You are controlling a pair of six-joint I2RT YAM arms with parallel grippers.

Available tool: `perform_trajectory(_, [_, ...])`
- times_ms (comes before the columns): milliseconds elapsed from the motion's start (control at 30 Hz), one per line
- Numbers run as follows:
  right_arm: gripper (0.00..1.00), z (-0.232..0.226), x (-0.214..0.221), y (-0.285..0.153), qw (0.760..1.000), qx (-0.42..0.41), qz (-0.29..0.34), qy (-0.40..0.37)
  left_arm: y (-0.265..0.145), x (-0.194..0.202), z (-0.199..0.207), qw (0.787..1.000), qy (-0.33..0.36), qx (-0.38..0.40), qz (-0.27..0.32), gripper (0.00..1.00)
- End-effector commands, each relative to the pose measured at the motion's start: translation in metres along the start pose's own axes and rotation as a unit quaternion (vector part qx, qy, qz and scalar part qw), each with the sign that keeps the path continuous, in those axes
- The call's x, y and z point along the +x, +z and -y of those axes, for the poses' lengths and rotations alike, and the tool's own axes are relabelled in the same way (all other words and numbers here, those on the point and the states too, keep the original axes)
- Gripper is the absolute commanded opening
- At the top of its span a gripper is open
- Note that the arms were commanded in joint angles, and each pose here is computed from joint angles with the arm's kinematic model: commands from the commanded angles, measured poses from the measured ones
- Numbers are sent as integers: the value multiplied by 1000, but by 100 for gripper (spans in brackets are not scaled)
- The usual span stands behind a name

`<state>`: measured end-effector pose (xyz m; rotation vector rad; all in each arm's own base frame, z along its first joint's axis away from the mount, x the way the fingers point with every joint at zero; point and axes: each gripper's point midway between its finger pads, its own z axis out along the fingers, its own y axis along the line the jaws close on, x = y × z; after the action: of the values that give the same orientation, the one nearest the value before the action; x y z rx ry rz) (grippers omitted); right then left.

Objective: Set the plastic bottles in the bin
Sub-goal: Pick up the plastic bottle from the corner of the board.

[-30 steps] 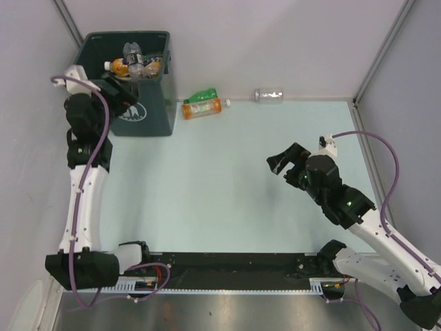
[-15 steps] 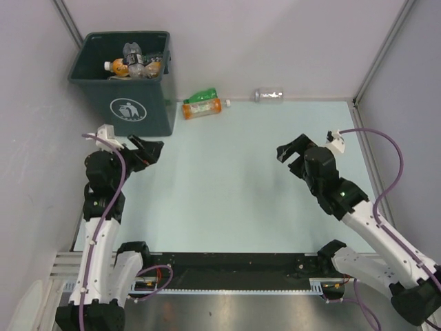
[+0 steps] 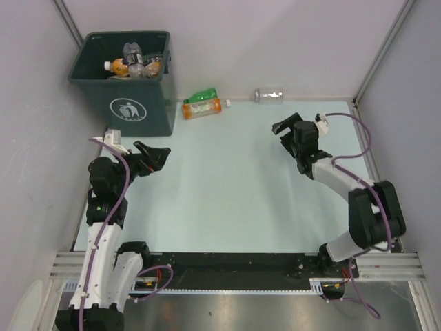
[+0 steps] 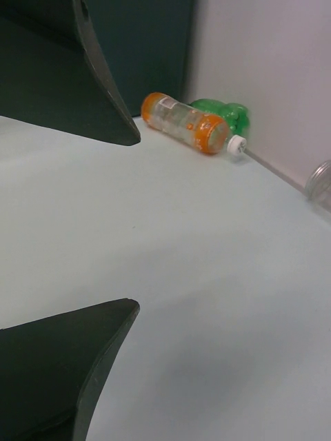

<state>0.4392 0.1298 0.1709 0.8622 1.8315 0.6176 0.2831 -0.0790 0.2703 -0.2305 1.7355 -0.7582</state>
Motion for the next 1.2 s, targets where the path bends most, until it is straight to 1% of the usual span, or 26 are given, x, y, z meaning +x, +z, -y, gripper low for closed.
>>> perform_trajectory(0, [99, -60, -26, 46, 995, -78, 38, 42, 6, -3, 15, 999, -6, 38, -1, 100])
perform_trajectory(33, [100, -61, -24, 57, 995, -75, 39, 43, 8, -3, 18, 999, -5, 47, -1, 100])
perform_trajectory(67, [100, -77, -34, 65, 994, -89, 49, 49, 11, 2, 14, 999, -15, 44, -8, 100])
perform_trajectory(100, [100, -65, -22, 86, 995, -72, 41, 54, 13, 5, 12, 999, -20, 42, -13, 100])
perform_trajectory(167, [100, -65, -23, 105, 994, -68, 45, 75, 19, 3, 8, 999, -33, 37, -5, 100])
perform_trajectory(200, [100, -75, -27, 115, 992, -78, 49, 86, 23, 3, 6, 999, -41, 33, -2, 100])
perform_trajectory(267, [100, -59, -18, 147, 990, -63, 40, 116, 34, 1, 1, 998, -56, 24, 11, 100])
perform_trajectory(300, [100, -73, -27, 156, 987, -78, 46, 132, 38, -1, -2, 998, -57, 22, 14, 100])
perform_trajectory(333, [100, -57, -10, 177, 987, -64, 26, 145, 48, 10, -4, 998, -65, 15, -4, 100])
perform_trajectory(367, [100, -55, -9, 187, 986, -62, 24, 152, 54, 9, -2, 998, -67, 13, -3, 100])
perform_trajectory(400, [100, -75, -24, 194, 983, -81, 31, 159, 59, 12, -4, 998, -66, 10, -7, 100])
perform_trajectory(433, [100, -58, -8, 214, 986, -63, 17, 156, 68, 18, -9, 997, -70, 0, -19, 100])
perform_trajectory(500, [100, -59, -10, 231, 986, -61, 22, 151, 78, 23, -6, 997, -68, 3, -23, 100])
perform_trajectory(533, [100, -79, -25, 236, 985, -81, 35, 150, 84, 29, -8, 997, -70, -1, -32, 100])
perform_trajectory(567, [100, -63, -15, 251, 987, -61, 32, 146, 88, 30, -9, 997, -72, -3, -32, 100])
perform_trajectory(600, [100, -56, -15, 258, 988, -46, 36, 145, 91, 31, -9, 997, -71, -2, -31, 100])
perform_trajectory(633, [100, -72, -28, 261, 985, -62, 46, 153, 95, 36, -11, 997, -72, -6, -37, 100])
perform_trajectory(667, [100, -55, -18, 274, 986, -45, 43, 156, 98, 38, -13, 997, -73, -8, -39, 100])
perform_trajectory(733, [100, -57, -29, 282, 983, -49, 54, 170, 102, 42, -18, 996, -74, -16, -41, 100])
perform_trajectory(800, [100, -41, -22, 295, 980, -34, 53, 189, 107, 47, -23, 996, -76, -22, -44, 100])
perform_trajectory(867, [100, -40, -31, 301, 974, -35, 59, 217, 109, 49, -23, 996, -76, -22, -46, 100])
perform_trajectory(900, [100, -25, -25, 308, 973, -22, 55, 224, 111, 51, -25, 996, -78, -25, -48, 100])
perform_trajectory(1000, [100, -10, -24, 317, 966, -20, 53, 253, 111, 52, -30, 996, -80, -35, -36, 100])
perform_trajectory(1167, [100, 4, -30, 327, 960, -23, 66, 270, 116, 52, -35, 995, -81, -45, -31, 100])
